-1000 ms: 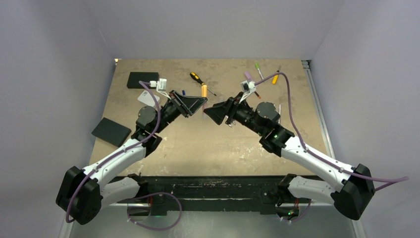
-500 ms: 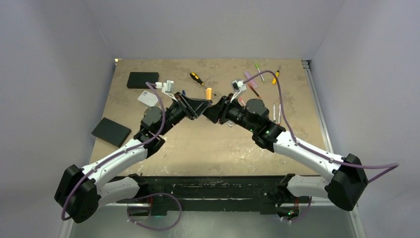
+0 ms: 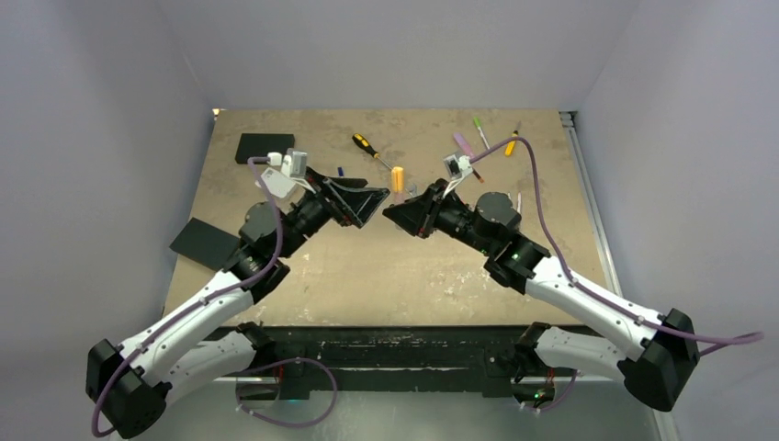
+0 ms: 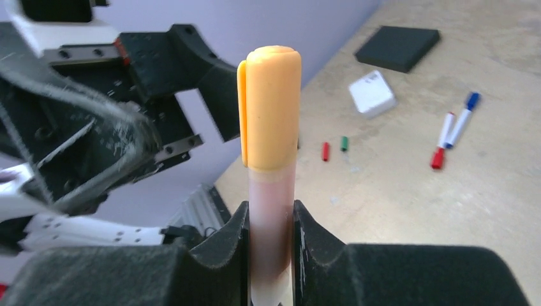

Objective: Open the pen caps

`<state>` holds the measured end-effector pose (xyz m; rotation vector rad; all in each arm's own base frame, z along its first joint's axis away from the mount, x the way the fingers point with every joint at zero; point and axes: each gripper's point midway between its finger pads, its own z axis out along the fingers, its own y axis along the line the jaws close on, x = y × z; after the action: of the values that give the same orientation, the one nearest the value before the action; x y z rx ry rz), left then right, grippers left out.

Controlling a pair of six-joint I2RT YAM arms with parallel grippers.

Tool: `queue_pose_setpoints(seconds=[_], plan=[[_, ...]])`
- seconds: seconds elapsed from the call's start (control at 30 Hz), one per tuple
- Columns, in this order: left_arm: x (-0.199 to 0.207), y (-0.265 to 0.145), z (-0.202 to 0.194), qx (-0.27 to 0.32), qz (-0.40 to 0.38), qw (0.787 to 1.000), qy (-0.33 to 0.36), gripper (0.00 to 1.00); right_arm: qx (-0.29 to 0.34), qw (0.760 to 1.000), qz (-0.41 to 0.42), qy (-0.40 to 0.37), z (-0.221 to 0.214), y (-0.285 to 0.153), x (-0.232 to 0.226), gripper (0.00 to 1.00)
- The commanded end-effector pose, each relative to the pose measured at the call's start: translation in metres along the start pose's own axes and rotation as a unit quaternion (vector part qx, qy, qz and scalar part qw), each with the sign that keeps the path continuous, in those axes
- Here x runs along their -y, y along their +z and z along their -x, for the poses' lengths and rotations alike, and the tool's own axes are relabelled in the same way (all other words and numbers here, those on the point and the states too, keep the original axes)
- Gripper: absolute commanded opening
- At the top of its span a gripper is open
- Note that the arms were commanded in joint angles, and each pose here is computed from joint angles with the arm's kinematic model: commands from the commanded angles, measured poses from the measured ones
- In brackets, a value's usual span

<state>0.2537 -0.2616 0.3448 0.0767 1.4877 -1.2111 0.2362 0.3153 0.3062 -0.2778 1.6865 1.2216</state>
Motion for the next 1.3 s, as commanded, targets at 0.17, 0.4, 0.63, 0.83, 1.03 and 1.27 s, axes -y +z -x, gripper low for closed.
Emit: queue_pose_setpoints(seconds=[0.17, 0.4, 0.63, 0.83, 1.03, 1.27], plan=[[0.082, -0.006, 0.019, -0.021, -0.243, 0.970, 0.008, 0.91, -0.016, 0.983, 0.182, -0.011, 0.002, -0.031, -0.071, 0.00], [0.115, -0.024, 0.024, -0.040, -0.373, 0.926, -0.048, 0.74, -0.017, 0.973, 0.229, -0.003, 0.004, -0.035, -0.086, 0.00], [0.120, -0.032, 0.020, -0.055, -0.391, 0.916, -0.062, 0.49, -0.014, 0.967, 0.254, 0.005, 0.005, -0.040, -0.090, 0.00], [0.123, -0.035, 0.018, -0.069, -0.399, 0.912, -0.067, 0.36, -0.012, 0.967, 0.255, 0.011, 0.005, -0.042, -0.089, 0.00], [0.113, -0.024, 0.006, -0.091, -0.371, 0.922, -0.066, 0.40, -0.011, 0.972, 0.234, 0.010, 0.004, -0.037, -0.082, 0.00], [0.111, -0.020, -0.003, -0.105, -0.360, 0.925, -0.062, 0.38, -0.009, 0.974, 0.224, 0.002, 0.006, -0.032, -0.079, 0.00]])
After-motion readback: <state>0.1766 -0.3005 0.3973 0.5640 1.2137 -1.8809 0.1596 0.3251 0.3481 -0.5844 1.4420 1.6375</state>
